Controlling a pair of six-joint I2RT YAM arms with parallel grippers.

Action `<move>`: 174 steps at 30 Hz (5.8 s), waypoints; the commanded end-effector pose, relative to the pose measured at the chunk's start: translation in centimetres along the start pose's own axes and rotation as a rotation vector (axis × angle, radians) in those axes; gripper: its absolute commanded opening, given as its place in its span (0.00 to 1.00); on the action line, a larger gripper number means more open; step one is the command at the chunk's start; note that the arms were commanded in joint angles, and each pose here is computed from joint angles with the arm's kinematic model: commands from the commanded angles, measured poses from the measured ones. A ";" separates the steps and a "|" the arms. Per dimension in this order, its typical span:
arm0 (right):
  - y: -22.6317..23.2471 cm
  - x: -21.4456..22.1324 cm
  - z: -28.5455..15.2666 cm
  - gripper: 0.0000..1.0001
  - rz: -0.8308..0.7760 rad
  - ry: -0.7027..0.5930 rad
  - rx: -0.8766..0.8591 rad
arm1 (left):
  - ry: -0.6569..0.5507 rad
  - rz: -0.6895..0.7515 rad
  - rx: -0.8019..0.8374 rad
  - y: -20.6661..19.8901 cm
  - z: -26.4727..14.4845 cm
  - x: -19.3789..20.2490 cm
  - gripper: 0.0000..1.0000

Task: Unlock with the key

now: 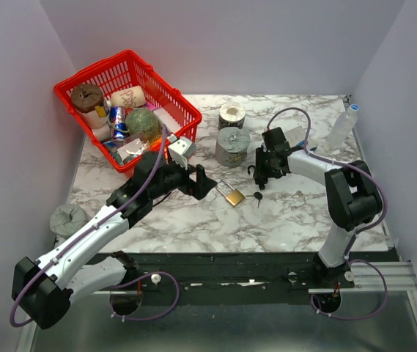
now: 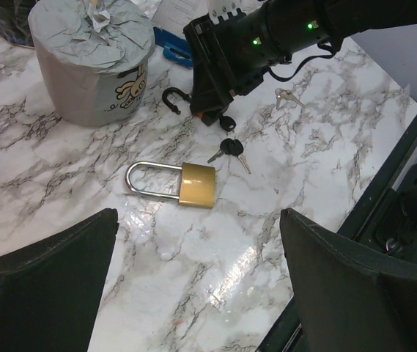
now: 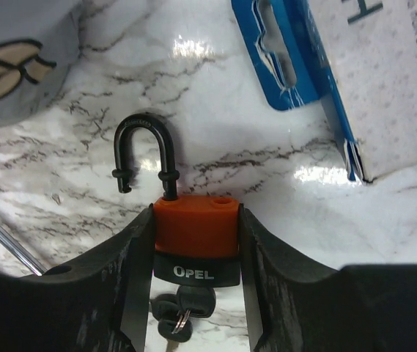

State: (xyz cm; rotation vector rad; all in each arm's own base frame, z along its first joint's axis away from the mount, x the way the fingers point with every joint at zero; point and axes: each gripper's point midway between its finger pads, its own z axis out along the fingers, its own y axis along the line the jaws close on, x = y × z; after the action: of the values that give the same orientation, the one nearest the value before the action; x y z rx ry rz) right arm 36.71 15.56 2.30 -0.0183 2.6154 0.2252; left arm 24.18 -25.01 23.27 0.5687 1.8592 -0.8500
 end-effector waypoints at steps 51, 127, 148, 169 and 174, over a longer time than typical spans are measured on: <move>-13.5 4.9 -6.6 0.74 0.050 0.112 0.363 | -0.082 -0.020 -0.039 0.0 -1.6 -2.3 0.99; 16.2 -3.1 -23.5 0.01 -0.204 -0.218 -0.740 | -0.179 0.151 0.262 -4.9 -0.8 -4.8 0.98; 19.7 -1.9 -29.7 0.01 -0.207 -0.268 -0.995 | -0.177 0.102 0.353 -5.8 1.6 -4.0 0.68; 19.4 -1.8 -28.8 0.01 -0.190 -0.263 -0.972 | -0.140 0.083 0.396 -6.6 1.6 -3.2 0.00; 18.9 -1.6 -27.8 0.01 -0.186 -0.263 -0.928 | -0.105 0.110 0.389 -6.5 1.2 -2.1 0.00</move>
State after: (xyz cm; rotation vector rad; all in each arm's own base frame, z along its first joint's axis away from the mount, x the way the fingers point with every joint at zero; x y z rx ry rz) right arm 23.47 29.85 30.68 -0.5107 2.0006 1.2746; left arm 22.08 -30.46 27.05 0.7804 1.5792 -1.1745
